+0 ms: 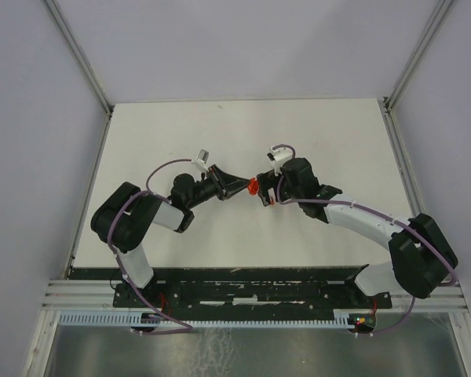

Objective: Insert the wireless bluetooth earbuds into the charging case
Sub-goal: Open the charging case, then pick up the earbud from the center of the board.

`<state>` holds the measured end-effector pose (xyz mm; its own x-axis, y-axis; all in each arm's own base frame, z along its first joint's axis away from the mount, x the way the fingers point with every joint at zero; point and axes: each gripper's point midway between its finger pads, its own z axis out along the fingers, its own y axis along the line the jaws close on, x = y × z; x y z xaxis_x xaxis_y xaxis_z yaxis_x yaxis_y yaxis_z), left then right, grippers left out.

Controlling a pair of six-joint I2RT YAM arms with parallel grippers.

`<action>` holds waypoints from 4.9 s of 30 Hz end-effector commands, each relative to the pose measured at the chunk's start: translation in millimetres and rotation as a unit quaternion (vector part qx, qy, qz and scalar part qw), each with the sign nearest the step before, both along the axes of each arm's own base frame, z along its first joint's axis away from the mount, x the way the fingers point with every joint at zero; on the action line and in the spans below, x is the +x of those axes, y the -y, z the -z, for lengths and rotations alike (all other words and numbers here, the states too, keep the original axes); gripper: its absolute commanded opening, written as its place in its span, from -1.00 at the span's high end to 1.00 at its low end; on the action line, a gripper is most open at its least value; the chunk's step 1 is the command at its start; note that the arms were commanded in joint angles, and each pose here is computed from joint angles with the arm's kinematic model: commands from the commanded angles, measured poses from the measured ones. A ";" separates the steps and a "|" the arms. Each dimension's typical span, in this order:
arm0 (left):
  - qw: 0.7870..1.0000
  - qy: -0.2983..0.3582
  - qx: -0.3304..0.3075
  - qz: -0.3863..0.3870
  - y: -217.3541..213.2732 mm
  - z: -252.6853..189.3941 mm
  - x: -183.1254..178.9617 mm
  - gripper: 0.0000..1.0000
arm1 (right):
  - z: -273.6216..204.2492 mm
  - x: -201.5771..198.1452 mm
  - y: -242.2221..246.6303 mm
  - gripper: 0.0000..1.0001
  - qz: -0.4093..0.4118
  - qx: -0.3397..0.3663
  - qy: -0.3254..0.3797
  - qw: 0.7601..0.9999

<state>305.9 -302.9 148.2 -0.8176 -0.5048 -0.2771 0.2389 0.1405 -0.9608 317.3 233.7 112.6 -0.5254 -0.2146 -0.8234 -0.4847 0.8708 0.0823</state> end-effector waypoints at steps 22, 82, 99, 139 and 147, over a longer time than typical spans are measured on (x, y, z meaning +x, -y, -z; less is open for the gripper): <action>0.991 -0.016 -0.113 -0.072 -56.2 -36.7 11.9 0.94 | 14.9 25.0 23.5 -0.32 0.090 -0.092 -0.058 0.990; 0.988 -0.034 -0.135 -0.071 -72.6 -20.4 17.1 0.94 | 83.6 75.2 11.0 -0.04 0.126 -0.154 -0.101 0.975; 0.987 -0.036 -0.136 -0.072 -75.2 -20.0 16.9 0.94 | 89.8 85.1 3.8 -0.02 0.119 -0.156 -0.102 0.975; 0.987 -0.038 -0.137 -0.073 -75.7 -20.3 16.5 0.94 | 96.4 83.9 2.9 0.03 0.097 -0.141 -0.125 0.977; 0.987 -0.038 -0.137 -0.073 -75.6 -19.6 17.4 0.94 | 97.9 83.1 6.0 0.13 0.102 -0.147 -0.126 0.976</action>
<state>331.1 -228.5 128.5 -0.7327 -0.6802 0.0233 -0.0058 -0.0280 -0.9996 399.3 229.4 20.1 -0.7518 -0.2781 -0.5978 -0.2918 0.9534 -0.0766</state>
